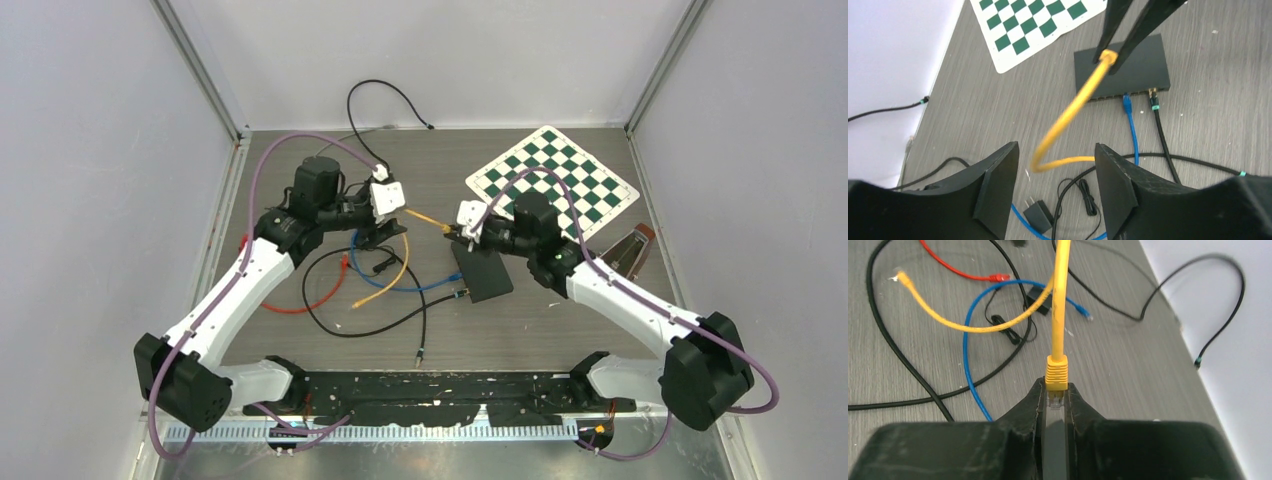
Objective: Insert the plug into the switch port
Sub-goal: Pick up the connector from the center of the board, then insert the connector into the switch port.
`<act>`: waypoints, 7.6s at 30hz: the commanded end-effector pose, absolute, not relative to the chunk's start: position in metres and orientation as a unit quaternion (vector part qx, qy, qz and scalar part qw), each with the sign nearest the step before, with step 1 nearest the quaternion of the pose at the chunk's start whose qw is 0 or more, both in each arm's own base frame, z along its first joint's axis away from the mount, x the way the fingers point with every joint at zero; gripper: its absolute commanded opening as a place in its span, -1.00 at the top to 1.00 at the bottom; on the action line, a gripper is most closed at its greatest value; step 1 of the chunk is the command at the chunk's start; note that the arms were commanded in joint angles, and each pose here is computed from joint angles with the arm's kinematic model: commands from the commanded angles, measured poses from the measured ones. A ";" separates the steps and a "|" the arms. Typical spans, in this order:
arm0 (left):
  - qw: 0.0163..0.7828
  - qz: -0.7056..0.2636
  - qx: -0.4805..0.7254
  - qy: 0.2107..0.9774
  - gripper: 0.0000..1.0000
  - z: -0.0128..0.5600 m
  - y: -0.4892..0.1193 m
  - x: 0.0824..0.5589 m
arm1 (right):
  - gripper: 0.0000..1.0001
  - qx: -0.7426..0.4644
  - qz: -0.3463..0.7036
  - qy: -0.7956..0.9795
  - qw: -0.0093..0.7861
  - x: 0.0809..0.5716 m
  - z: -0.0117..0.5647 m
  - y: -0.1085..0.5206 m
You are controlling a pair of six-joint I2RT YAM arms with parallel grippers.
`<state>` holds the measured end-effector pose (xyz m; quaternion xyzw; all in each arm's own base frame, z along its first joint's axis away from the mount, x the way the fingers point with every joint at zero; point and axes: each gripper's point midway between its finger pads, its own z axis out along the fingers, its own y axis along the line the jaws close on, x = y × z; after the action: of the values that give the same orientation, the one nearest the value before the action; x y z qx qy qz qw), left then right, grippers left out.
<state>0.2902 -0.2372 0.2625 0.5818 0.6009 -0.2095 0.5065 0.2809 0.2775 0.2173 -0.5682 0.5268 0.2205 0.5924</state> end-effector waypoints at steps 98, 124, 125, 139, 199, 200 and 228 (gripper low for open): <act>0.624 -0.308 0.454 0.557 0.28 0.256 -0.238 0.307 | 0.72 0.012 0.718 0.625 0.307 0.307 0.288 0.292; 0.589 -0.313 0.469 0.579 0.11 0.261 -0.268 0.308 | 0.77 0.033 0.678 0.662 0.317 0.314 0.256 0.307; 0.588 -0.313 0.471 0.578 0.12 0.260 -0.269 0.308 | 0.77 0.032 0.679 0.662 0.317 0.314 0.256 0.308; 0.589 -0.305 0.474 0.578 0.27 0.263 -0.276 0.314 | 0.77 0.028 0.673 0.670 0.313 0.313 0.250 0.314; 0.537 -0.277 0.413 0.681 1.00 0.106 -0.292 0.284 | -0.25 -0.121 0.203 0.942 0.237 0.373 0.067 0.152; 0.534 -0.275 0.413 0.685 1.00 0.102 -0.292 0.285 | -0.24 -0.125 0.208 0.941 0.234 0.372 0.065 0.154; 0.500 -0.274 0.444 0.692 1.00 0.060 -0.310 0.284 | 0.06 -0.221 0.322 0.902 0.185 0.373 0.039 0.203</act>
<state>0.2725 -0.2984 0.0448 0.4376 0.7144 -0.2744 0.4720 0.3681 0.1875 0.0319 -0.1854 0.9181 0.3029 0.1762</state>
